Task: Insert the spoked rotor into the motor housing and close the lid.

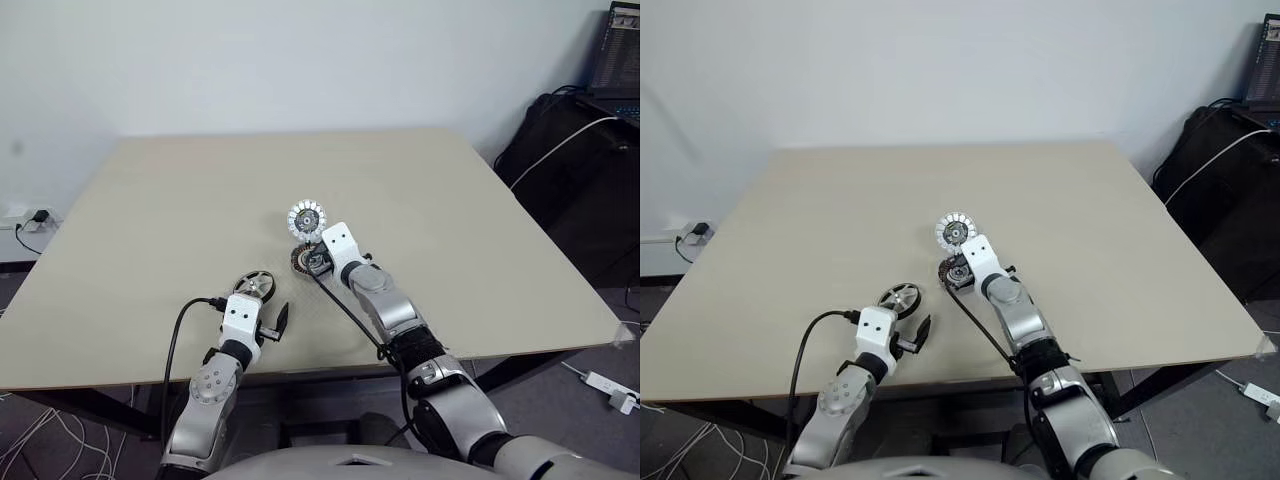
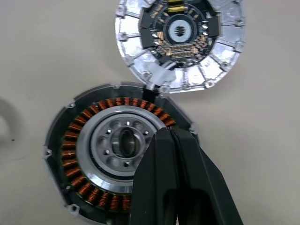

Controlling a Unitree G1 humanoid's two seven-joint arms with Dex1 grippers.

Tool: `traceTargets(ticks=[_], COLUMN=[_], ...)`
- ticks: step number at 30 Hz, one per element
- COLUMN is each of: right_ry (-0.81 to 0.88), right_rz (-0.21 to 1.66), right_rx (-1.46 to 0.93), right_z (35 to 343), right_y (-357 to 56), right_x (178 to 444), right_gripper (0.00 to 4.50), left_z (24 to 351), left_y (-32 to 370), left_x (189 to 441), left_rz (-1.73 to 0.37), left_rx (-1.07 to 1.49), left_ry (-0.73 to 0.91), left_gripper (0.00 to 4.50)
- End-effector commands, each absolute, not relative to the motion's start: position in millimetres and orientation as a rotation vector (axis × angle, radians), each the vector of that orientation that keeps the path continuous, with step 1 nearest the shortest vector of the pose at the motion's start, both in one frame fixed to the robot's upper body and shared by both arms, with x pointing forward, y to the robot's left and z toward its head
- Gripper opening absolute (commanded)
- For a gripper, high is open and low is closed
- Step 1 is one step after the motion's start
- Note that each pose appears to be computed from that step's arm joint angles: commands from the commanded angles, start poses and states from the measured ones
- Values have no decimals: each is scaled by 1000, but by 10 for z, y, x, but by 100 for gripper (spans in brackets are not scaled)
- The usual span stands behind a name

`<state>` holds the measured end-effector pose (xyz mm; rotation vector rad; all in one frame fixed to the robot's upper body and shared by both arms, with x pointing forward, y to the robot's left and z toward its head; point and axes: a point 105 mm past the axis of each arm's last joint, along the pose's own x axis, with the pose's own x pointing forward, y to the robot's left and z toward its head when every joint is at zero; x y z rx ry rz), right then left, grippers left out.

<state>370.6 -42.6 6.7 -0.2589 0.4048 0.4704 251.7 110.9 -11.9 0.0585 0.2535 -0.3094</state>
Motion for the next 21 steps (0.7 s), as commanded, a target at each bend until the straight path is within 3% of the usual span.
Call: traceTargets(ticks=[1,21], right_ry=[349,382], right_rz=[503,669], right_rx=[-272,-243], right_z=[224,120], right_y=[-313,-143], right_x=[3770,3557], right_gripper=[4,4], left_z=[27,26], left_y=[1096,1071], left_x=[2564,2559], left_rz=[-307,-322], left_rx=[57,57], left_ry=[193,197], left_gripper=[450,450])
